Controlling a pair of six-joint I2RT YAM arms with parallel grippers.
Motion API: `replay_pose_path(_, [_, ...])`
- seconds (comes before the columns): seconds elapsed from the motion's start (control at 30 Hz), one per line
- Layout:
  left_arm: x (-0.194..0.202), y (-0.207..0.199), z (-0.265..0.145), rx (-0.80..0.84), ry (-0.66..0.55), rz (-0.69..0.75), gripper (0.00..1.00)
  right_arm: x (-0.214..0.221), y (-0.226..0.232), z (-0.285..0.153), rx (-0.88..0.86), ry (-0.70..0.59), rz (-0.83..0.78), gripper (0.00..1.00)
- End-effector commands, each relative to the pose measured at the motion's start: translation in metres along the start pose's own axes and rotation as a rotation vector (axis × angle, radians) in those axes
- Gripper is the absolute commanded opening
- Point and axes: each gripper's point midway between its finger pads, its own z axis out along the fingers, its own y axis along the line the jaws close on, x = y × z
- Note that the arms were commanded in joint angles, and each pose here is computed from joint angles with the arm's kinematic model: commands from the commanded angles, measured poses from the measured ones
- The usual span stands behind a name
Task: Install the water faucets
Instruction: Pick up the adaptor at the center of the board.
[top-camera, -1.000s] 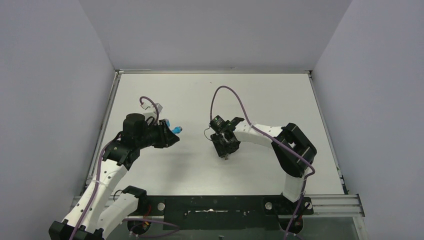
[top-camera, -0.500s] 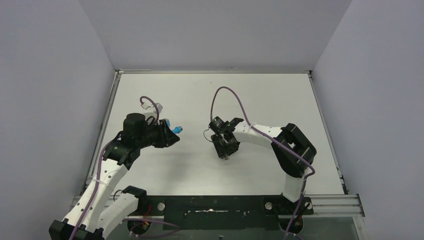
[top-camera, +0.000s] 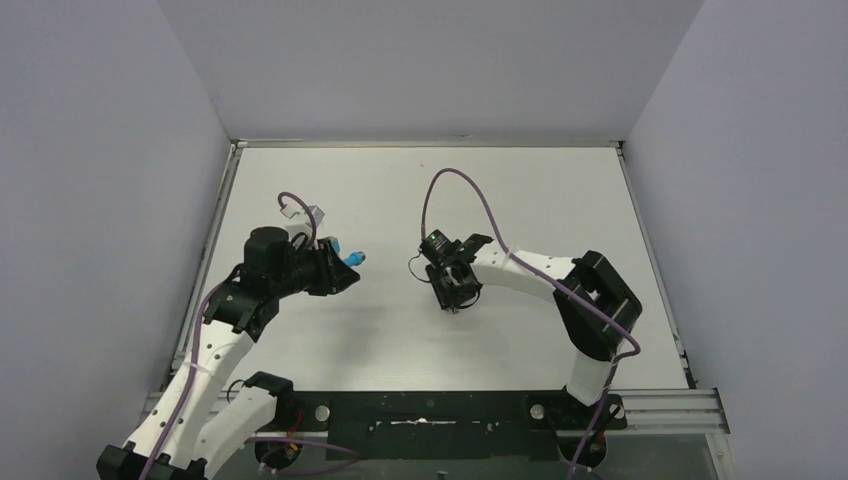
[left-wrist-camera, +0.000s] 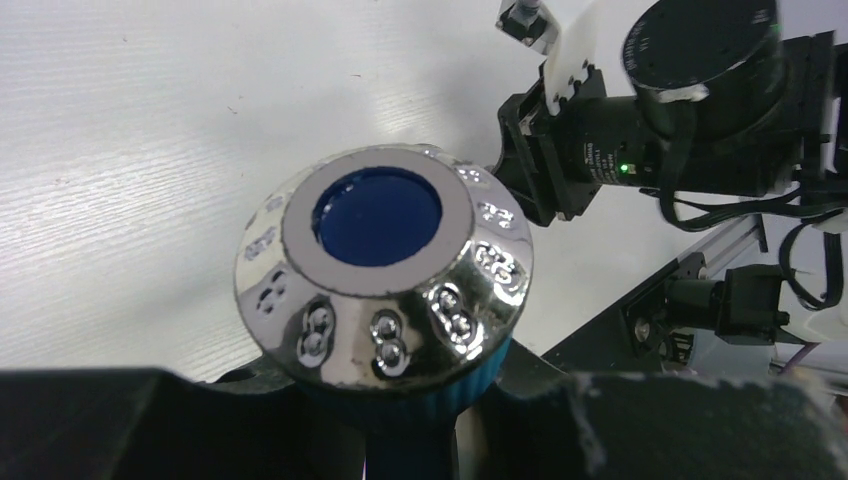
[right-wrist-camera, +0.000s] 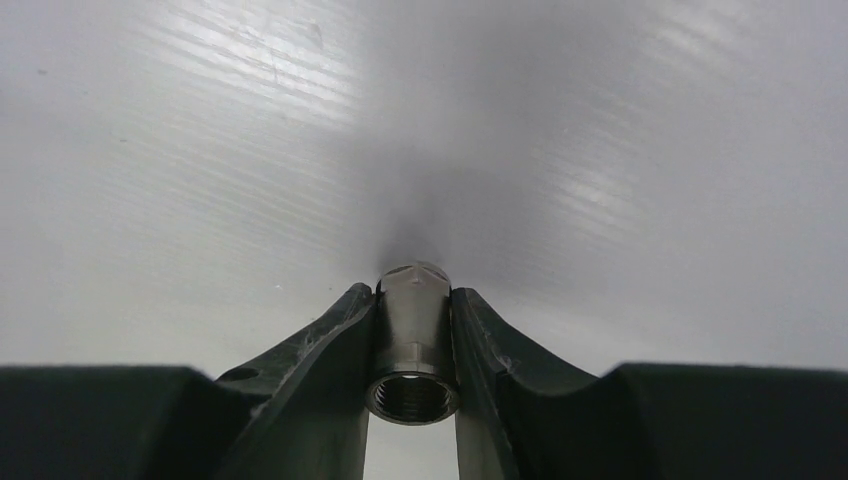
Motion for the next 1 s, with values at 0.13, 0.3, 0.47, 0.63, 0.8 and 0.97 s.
replay_pose_path(0.13, [-0.063,-0.072,-0.032,0.265,-0.195,0.129,0.00,-0.102,0.001,-0.169,-0.165,-0.744,-0.163,0.00])
replay_pose_path(0.3, [-0.085,-0.110,-0.054,0.400,-0.245,0.175,0.00,-0.101,0.013,-0.277,-0.294,-1.192,-0.404,0.00])
replay_pose_path(0.47, [-0.097,-0.156,-0.084,0.616,-0.276,0.250,0.00,-0.083,0.020,-0.373,-0.389,-1.506,-0.514,0.00])
replay_pose_path(0.63, [-0.103,-0.189,-0.117,0.786,-0.333,0.346,0.00,-0.062,0.037,-0.422,-0.494,-1.606,-0.668,0.00])
replay_pose_path(0.8, [-0.104,-0.208,-0.140,0.878,-0.353,0.423,0.00,-0.040,0.060,-0.449,-0.583,-1.664,-0.909,0.01])
replay_pose_path(0.97, [-0.088,-0.225,-0.157,0.980,-0.294,0.516,0.00,-0.030,0.073,-0.454,-0.550,-1.642,-1.107,0.00])
